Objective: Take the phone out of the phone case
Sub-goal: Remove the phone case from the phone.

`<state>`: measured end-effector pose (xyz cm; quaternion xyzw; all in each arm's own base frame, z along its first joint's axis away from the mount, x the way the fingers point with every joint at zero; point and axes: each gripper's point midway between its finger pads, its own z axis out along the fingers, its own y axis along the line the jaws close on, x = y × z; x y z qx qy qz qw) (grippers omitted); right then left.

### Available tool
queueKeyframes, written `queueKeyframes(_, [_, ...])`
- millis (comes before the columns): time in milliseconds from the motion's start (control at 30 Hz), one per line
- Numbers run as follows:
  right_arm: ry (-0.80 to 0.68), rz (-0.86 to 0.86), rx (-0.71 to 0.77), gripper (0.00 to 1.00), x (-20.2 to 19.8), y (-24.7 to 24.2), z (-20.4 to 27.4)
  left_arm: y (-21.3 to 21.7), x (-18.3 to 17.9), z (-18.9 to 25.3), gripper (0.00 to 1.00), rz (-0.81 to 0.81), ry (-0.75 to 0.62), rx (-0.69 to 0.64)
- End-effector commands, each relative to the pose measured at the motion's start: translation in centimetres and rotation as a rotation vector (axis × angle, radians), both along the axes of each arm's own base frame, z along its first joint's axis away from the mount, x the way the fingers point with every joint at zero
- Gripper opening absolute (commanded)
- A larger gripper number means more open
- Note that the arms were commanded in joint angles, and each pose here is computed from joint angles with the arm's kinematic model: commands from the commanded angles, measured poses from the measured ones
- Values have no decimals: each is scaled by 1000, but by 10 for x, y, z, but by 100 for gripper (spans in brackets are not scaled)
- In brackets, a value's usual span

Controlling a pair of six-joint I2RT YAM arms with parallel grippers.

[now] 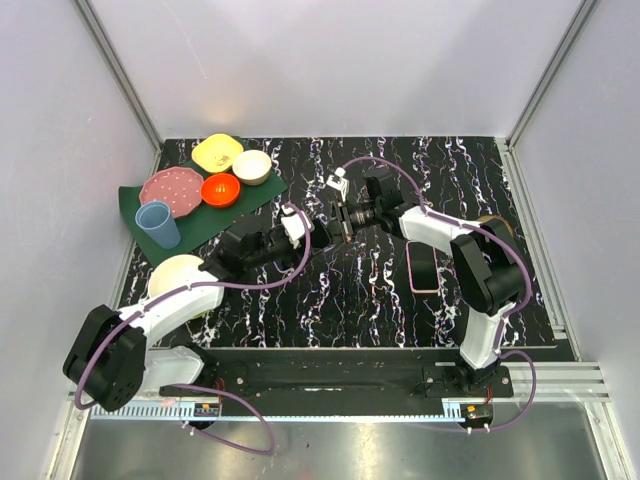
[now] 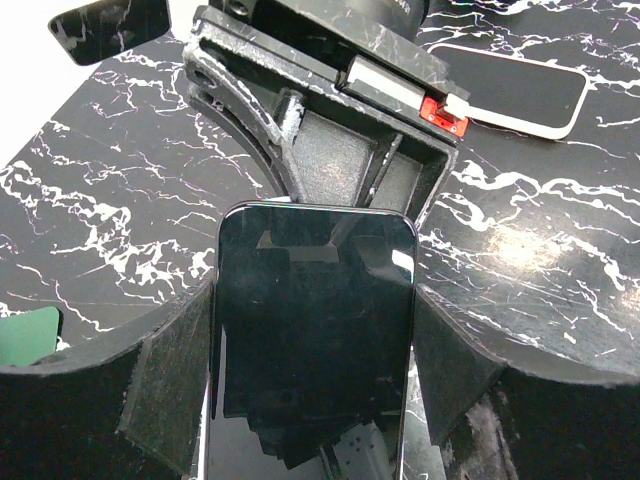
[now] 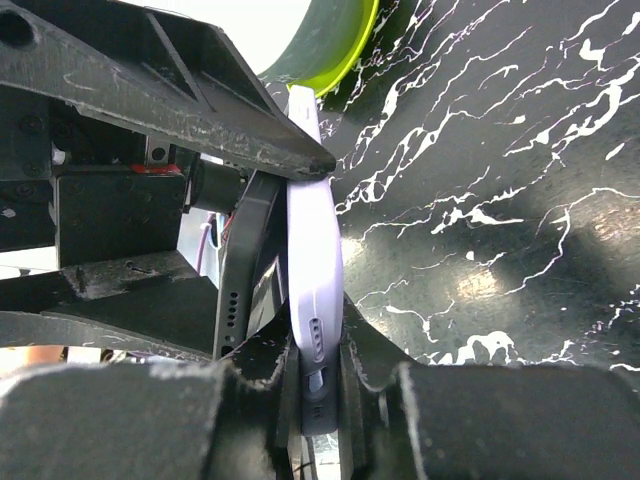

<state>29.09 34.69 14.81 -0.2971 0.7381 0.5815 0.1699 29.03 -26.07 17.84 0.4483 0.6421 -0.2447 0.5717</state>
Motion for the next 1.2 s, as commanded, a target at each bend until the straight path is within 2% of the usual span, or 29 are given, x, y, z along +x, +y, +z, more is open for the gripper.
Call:
queueKeyframes(0, [-156,-51,3,0,21,-4,18,-1,23,59,0,98,-132,-158])
queueKeyframes(267, [-179,-128,-35,0,38,-14,15,11,37,72,0,209,-154,-204])
queueKeyframes(467, [-119,-126,4,0,43,-23,26,19,45,81,0,271,-188,-235])
queueKeyframes(867, [25,-125,1,0,49,-27,9,13,23,93,0,162,-264,-277])
queueKeyframes(1167, [113,-167,-70,0,56,-28,-21,12,13,97,0,121,-299,-302])
